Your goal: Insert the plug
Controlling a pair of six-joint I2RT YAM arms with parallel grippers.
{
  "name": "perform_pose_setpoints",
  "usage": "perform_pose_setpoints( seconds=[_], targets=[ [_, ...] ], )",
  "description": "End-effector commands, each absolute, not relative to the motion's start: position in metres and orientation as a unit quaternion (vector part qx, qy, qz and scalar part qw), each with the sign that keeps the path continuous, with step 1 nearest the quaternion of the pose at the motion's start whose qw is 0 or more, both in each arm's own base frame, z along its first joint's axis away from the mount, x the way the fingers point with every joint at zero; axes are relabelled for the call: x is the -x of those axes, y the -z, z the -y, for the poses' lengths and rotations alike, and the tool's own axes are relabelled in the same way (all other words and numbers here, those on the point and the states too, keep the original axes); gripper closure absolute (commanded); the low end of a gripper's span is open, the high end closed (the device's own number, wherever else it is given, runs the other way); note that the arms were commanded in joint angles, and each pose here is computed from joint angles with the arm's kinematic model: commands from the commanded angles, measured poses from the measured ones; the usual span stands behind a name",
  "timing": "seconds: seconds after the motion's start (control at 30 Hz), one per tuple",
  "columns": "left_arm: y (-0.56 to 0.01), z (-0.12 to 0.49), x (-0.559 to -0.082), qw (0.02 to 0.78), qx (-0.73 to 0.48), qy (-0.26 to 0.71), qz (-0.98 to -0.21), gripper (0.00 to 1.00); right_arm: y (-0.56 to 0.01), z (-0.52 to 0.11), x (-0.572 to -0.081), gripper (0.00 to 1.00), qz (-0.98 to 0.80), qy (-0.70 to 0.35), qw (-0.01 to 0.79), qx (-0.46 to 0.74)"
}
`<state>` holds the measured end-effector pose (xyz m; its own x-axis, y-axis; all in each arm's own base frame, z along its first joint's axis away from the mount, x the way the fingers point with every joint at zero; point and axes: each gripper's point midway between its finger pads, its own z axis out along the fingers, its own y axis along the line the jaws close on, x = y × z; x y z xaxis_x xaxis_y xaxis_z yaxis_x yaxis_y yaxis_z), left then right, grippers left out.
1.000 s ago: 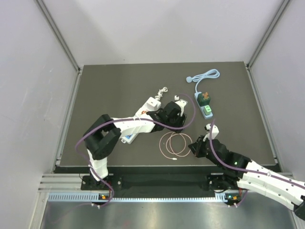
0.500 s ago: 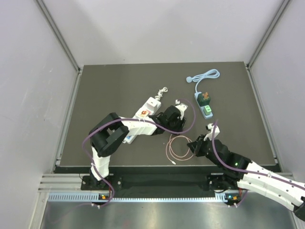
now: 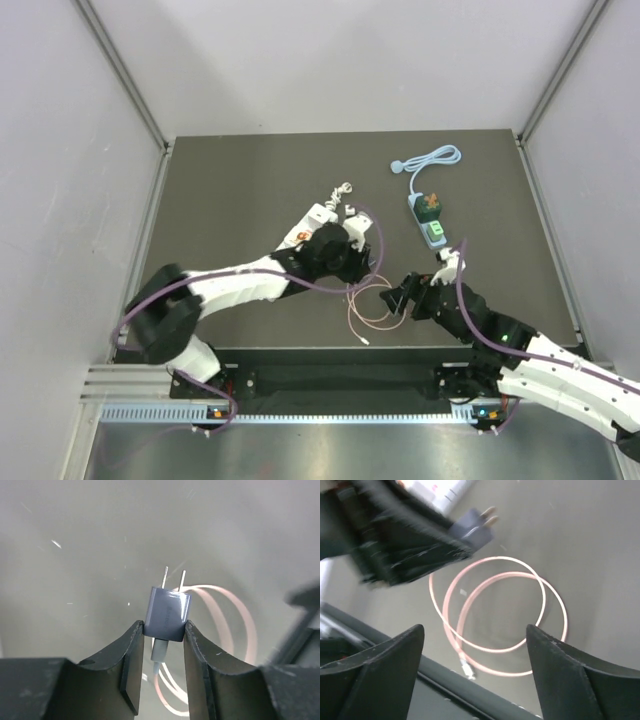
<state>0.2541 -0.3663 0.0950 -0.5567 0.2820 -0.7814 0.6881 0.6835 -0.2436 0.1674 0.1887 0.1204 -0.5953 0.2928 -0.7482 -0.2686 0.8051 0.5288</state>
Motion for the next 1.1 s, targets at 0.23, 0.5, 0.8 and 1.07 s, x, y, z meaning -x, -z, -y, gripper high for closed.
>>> perform_pose_setpoints(
  seconds=[0.23,0.5,0.8,1.07],
  targets=[
    [-0.233,0.322,-0.212,0.487,-0.326,0.325,-0.742,1.00,-0.265,-0.235,-0.166,0.16,-0.755,-0.439,0.485,0.045],
    [-0.239,0.300,-0.204,0.507,-0.345,0.304,-0.729,1.00,-0.313,-0.275,-0.167,0.18,-0.721,-0.509,0.467,0.060],
    [-0.251,0.294,-0.201,0.524,-0.346,0.307,-0.716,1.00,-0.285,-0.294,-0.200,0.22,-0.764,-0.474,0.436,0.046],
    [-0.263,0.288,-0.191,0.535,-0.348,0.325,-0.698,1.00,-0.276,-0.309,-0.207,0.33,-0.756,-0.524,0.389,0.049]
  ],
)
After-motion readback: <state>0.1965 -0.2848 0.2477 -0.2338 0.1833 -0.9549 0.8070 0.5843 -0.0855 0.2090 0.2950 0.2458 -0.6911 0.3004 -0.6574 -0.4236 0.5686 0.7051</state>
